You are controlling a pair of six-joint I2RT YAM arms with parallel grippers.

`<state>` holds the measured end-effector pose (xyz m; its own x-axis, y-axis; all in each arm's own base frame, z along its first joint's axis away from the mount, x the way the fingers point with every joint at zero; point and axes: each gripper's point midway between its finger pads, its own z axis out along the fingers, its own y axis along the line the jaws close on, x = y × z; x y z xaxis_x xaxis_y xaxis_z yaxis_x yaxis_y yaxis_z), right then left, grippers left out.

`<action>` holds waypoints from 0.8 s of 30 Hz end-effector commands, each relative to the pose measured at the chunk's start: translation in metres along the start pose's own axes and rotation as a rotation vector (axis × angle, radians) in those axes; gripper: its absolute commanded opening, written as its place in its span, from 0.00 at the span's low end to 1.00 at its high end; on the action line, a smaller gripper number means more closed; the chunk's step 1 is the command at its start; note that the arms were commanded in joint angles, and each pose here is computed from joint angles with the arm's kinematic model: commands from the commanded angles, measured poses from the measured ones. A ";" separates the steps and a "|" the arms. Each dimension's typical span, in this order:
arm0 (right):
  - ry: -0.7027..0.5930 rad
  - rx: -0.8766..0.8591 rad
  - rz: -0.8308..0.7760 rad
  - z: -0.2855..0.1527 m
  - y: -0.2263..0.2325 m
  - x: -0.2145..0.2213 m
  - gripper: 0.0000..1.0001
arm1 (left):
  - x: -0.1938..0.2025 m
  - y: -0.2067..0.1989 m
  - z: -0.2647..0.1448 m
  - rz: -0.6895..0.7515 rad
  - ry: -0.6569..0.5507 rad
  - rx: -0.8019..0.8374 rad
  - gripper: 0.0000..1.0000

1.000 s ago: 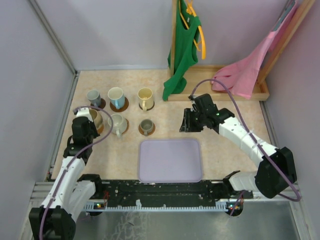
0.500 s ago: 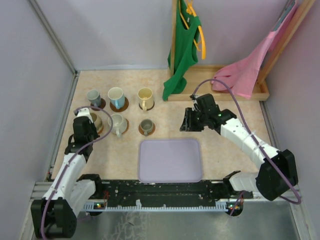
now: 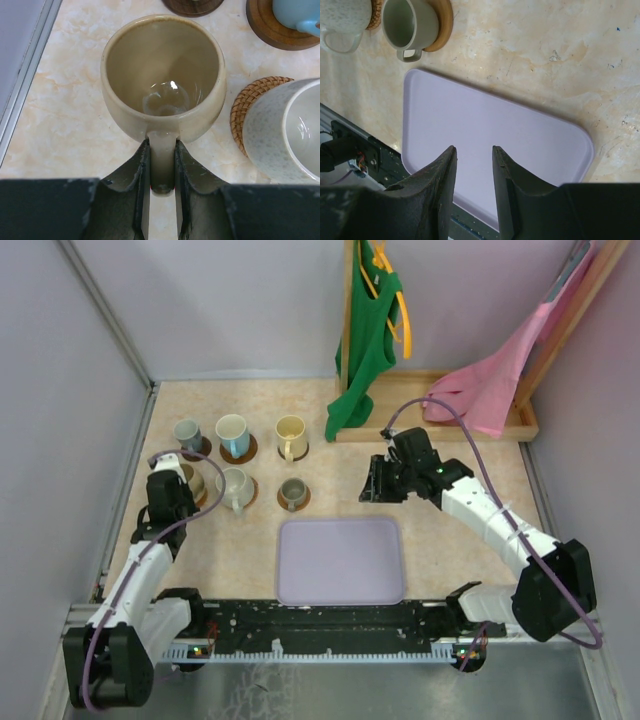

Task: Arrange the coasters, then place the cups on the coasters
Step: Place the cup on the coaster.

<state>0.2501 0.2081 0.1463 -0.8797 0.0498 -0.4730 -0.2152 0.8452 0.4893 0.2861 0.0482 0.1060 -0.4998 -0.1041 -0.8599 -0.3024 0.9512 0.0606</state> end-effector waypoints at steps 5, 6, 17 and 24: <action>-0.041 -0.029 0.000 -0.003 0.003 -0.008 0.35 | -0.040 -0.002 0.003 -0.037 -0.148 0.011 0.00; -0.041 -0.030 0.001 -0.003 0.004 -0.008 0.35 | -0.039 -0.001 0.003 -0.036 -0.145 0.008 0.00; -0.049 -0.038 0.000 -0.005 0.005 -0.009 0.35 | -0.031 0.000 0.007 -0.021 -0.108 -0.002 0.00; -0.063 -0.048 0.006 -0.007 0.006 -0.010 0.35 | -0.028 -0.001 0.005 -0.012 -0.086 0.003 0.05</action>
<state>0.2465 0.2066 0.1391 -0.8892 0.0560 -0.4542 -0.2023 0.8422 0.4998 0.2882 0.0485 0.0988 -0.5190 -0.1026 -0.8486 -0.2977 0.9523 0.0670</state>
